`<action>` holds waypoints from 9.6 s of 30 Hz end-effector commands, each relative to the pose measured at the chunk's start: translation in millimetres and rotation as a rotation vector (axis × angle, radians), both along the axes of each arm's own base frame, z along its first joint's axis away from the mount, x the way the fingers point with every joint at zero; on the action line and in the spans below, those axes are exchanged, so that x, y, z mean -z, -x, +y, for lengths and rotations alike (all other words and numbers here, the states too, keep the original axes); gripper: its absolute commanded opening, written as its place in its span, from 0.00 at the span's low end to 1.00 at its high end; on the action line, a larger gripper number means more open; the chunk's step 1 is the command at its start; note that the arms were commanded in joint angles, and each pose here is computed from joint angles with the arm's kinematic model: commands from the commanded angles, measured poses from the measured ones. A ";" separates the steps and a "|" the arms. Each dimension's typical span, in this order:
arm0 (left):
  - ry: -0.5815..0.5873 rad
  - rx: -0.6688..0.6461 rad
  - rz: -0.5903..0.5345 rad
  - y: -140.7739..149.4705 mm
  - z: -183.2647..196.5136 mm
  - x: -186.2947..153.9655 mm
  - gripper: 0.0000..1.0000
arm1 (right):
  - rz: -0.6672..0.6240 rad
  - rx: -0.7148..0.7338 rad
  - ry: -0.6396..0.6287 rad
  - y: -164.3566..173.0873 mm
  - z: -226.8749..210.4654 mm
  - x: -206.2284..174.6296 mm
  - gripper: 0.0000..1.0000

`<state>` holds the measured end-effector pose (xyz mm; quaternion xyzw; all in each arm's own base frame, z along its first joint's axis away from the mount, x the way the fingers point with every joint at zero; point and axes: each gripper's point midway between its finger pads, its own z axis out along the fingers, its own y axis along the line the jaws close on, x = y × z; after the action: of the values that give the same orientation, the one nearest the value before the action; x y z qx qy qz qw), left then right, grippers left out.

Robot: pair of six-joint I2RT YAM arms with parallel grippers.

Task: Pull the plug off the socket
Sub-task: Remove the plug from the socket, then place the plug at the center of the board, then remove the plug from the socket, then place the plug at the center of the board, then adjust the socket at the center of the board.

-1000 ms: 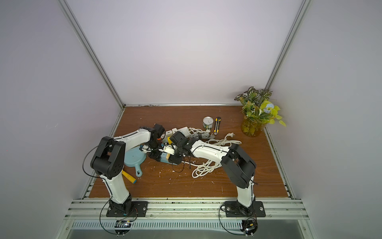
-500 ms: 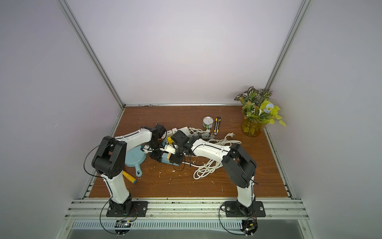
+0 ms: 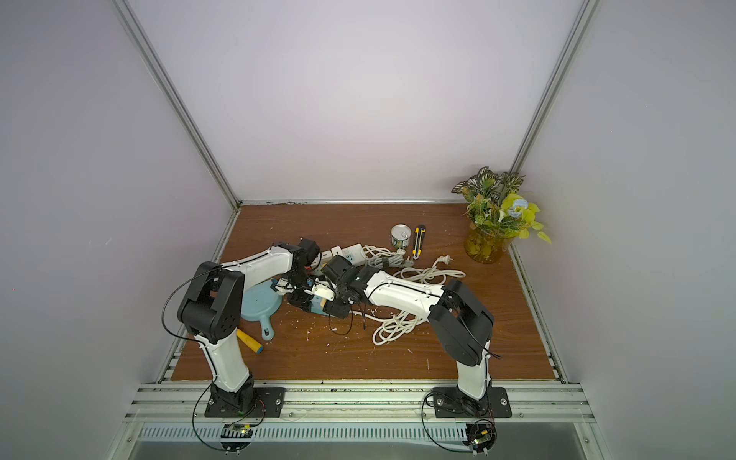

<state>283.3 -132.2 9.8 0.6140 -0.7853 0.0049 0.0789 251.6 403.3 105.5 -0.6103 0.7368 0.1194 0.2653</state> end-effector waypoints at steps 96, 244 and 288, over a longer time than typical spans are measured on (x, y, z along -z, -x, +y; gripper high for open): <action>0.065 0.183 0.044 2.0 6.9 57.3 0.11 | 0.556 0.278 -0.508 65.6 65.3 -3.1 0.98; 0.099 0.161 0.077 17.7 0.2 55.0 0.01 | 0.698 0.297 -0.345 78.0 32.5 39.0 0.68; 0.082 0.045 0.014 12.0 3.0 15.2 0.76 | 0.241 0.694 -0.472 -44.4 -113.4 -56.1 0.70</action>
<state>290.9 -149.0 17.4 0.5904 -0.7921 0.1089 0.1098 287.2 288.9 134.6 -0.2329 0.8885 0.2563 0.3010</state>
